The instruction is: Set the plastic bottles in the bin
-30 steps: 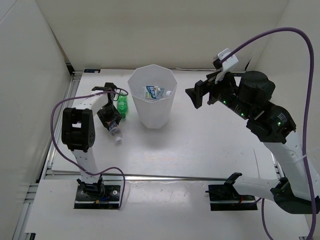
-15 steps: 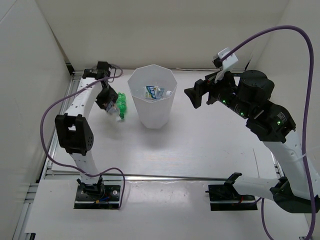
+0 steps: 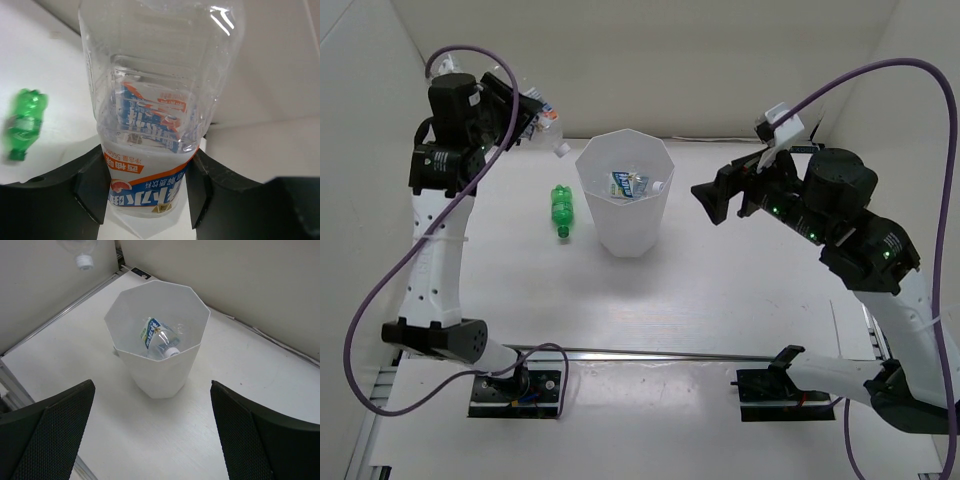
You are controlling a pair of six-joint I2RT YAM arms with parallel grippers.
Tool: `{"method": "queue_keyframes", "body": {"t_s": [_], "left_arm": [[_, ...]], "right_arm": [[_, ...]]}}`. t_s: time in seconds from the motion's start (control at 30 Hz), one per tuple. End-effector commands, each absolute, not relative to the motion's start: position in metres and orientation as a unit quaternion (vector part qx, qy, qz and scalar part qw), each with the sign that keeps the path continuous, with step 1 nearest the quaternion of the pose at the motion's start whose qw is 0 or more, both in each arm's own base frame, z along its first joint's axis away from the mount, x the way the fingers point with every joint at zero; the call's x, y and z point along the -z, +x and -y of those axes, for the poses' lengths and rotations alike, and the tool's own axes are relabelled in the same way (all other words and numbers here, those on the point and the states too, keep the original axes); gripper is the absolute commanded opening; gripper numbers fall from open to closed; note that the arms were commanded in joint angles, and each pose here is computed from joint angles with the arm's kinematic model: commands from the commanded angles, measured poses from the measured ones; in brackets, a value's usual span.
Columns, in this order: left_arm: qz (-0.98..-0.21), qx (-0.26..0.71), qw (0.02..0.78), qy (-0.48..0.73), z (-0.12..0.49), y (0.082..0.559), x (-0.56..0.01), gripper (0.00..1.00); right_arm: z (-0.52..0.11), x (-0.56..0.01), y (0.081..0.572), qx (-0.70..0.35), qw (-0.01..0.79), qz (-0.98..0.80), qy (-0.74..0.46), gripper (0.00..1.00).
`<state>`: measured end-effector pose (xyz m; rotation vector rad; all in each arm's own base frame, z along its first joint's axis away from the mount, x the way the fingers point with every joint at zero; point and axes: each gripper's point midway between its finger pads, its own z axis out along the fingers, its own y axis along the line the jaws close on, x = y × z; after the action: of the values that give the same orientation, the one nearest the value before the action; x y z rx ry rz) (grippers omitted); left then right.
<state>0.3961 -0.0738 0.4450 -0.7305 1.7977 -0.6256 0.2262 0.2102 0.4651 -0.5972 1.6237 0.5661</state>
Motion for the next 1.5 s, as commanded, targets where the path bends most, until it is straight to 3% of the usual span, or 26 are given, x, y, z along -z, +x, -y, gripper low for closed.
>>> {"method": "queue_keyframes", "body": {"t_s": [0.0,0.33,0.57,0.77,0.8,0.87,0.97,1.07,1.47], "left_arm": [[-0.763,0.338,0.508,-0.210,0.121,0.419,-0.452,0.46],[-0.816,0.332,0.463,-0.095,0.181,0.452,-0.398,0.51],[-0.852,0.226,0.471,-0.018,0.206,0.454,-0.355,0.55],[-0.871,0.191,0.453,0.007,0.228,0.440,-0.331,0.59],[-0.876,0.171,0.451,0.001,0.224,0.439,-0.324,0.61],[-0.888,0.140,0.438,-0.017,0.215,0.435,-0.312,0.76],[-0.896,0.107,0.429,-0.044,0.200,0.431,-0.298,0.84],[-0.896,0.094,0.430,-0.049,0.193,0.426,-0.298,1.00],[-0.846,0.118,0.516,-0.061,0.183,0.419,-0.387,1.00]], "right_arm": [[-0.202,-0.472,0.215,-0.263,0.621,-0.698,-0.241,1.00],[-0.179,-0.474,0.198,-0.266,0.626,-0.702,-0.213,1.00],[-0.167,-0.471,0.188,-0.268,0.623,-0.708,-0.197,1.00],[-0.156,-0.473,0.183,-0.265,0.629,-0.708,-0.179,1.00],[-0.156,-0.473,0.183,-0.265,0.629,-0.708,-0.179,1.00],[-0.157,-0.469,0.184,-0.264,0.627,-0.711,-0.180,1.00],[-0.157,-0.469,0.184,-0.264,0.627,-0.711,-0.180,1.00],[-0.156,-0.464,0.184,-0.262,0.624,-0.714,-0.181,1.00],[-0.162,-0.453,0.188,-0.261,0.615,-0.720,-0.186,1.00]]}}
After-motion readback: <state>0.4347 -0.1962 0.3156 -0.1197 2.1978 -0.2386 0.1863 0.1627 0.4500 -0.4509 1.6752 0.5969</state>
